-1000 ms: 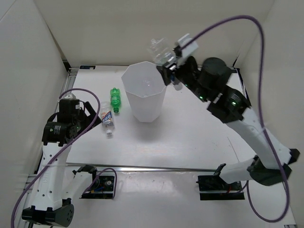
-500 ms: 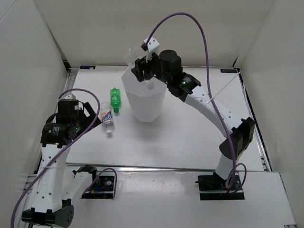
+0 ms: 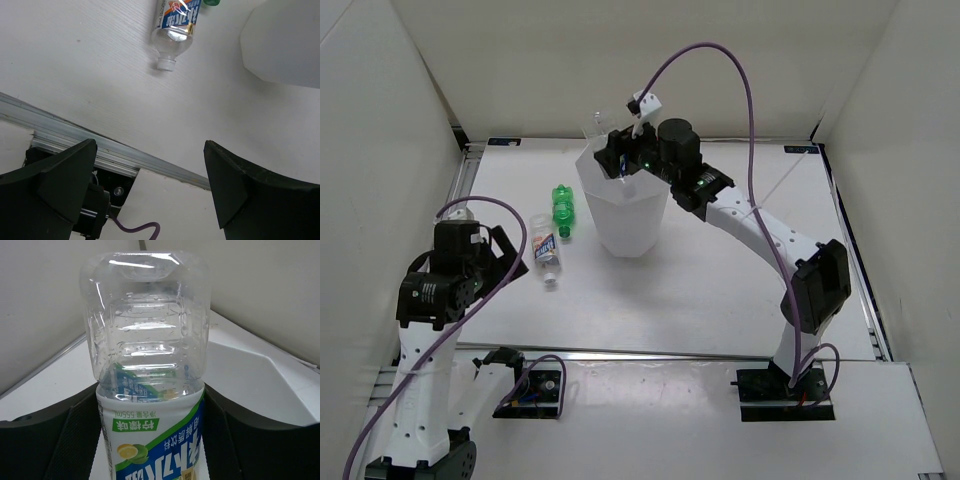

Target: Put the plastic bottles in the bin

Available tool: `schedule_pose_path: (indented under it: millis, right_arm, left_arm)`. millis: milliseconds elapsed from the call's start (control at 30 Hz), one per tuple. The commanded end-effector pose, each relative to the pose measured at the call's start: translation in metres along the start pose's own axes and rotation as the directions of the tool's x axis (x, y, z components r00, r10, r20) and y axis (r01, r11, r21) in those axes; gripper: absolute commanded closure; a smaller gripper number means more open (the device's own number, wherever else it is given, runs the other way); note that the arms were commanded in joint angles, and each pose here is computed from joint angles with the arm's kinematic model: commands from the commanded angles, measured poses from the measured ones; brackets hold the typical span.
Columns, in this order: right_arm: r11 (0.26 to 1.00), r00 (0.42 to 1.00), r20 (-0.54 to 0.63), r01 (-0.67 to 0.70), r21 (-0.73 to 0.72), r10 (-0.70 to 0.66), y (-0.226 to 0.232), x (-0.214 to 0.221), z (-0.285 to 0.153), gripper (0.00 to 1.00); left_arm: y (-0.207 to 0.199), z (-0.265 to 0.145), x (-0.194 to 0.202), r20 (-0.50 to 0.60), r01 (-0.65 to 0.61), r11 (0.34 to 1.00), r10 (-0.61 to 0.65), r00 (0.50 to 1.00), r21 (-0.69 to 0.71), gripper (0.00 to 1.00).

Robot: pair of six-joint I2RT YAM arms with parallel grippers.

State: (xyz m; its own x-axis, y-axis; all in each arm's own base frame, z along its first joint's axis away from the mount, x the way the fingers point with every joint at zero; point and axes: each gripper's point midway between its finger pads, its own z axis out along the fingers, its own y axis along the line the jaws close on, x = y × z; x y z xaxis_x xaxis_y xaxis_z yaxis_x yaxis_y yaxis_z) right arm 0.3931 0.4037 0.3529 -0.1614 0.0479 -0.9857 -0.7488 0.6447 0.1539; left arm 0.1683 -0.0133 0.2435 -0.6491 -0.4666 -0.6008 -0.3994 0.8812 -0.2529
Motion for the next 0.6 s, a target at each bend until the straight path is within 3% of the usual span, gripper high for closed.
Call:
schedule_pose_path:
  millis: [0, 200, 433, 567]
  right_arm:
    - [1.0, 0.985, 0.17, -0.003, -0.022, 0.007, 0.004, -0.053, -0.002, 0.25]
    - [1.0, 0.982, 0.184, -0.024, -0.019, 0.027, 0.003, -0.055, -0.004, 0.0]
    - [1.0, 0.975, 0.221, 0.002, 0.013, -0.005, 0.0, -0.066, -0.02, 0.0]
    - [0.998, 0.983, 0.175, 0.052, 0.039, -0.058, -0.008, -0.061, -0.02, 0.0]
  left_arm:
    - [0.006, -0.011, -0.003, 0.01, -0.023, 0.999, 0.023, 1.0, -0.025, 0.01]
    - [0.007, -0.009, -0.004, 0.007, -0.024, 0.999, 0.025, 1.0, -0.037, 0.01]
    - [0.006, -0.006, -0.004, 0.009, -0.015, 0.999, 0.015, 1.0, -0.037, 0.01]
    - [0.004, -0.001, -0.006, 0.01, -0.006, 0.999, 0.006, 1.0, -0.036, 0.01]
